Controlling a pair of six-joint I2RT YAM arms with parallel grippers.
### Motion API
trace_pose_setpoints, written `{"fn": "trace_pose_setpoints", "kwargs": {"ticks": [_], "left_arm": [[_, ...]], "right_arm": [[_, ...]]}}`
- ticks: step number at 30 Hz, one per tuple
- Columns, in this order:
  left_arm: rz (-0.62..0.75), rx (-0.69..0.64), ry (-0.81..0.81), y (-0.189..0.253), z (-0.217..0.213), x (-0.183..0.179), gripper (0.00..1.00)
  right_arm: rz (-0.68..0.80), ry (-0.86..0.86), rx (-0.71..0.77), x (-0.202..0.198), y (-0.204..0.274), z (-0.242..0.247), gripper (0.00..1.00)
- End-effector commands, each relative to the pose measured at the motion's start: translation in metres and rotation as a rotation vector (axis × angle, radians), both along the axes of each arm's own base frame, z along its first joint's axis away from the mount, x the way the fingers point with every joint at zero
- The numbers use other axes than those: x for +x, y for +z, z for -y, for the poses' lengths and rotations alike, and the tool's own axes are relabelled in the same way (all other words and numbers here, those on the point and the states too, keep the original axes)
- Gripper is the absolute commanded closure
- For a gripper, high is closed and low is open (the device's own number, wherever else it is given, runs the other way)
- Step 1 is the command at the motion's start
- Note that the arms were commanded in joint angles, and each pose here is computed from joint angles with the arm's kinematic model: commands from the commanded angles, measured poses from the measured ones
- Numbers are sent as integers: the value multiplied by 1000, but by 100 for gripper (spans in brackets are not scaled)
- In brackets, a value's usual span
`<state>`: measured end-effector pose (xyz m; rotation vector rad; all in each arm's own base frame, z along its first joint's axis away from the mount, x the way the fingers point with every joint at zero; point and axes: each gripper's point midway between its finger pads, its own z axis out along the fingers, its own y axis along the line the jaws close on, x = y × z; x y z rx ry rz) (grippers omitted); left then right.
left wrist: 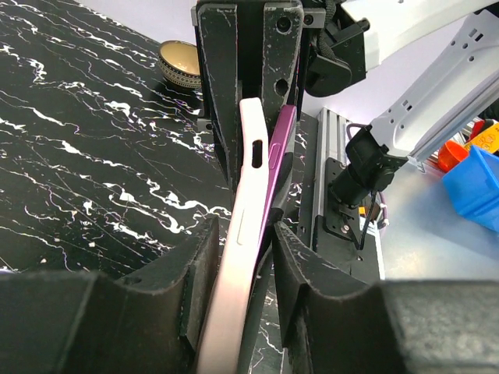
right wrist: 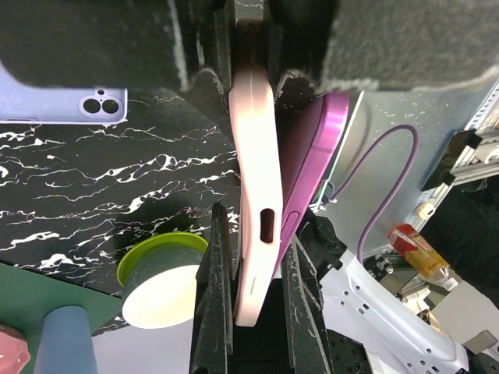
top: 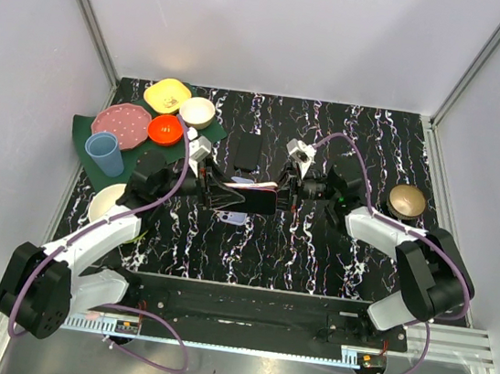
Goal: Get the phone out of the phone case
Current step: Remove the phone case from the phone.
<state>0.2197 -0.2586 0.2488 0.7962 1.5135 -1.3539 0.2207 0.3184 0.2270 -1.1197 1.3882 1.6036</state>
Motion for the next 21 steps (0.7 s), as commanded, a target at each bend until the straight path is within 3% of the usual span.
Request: {"fn": "trace_pose_setpoints", "kwargs": {"ticks": [1,12,21], "left_arm": [[168,-62,111,38,-4,24,64],[167,-58,111,37,-4,24,45],[177,-54,101,36,-4,22,21]], "right_arm": [[16,79,21,-14,19,-7,100],[-8,69,19,-11,22,-6,100],[-20,62,13,-10,21,-7,100]]}}
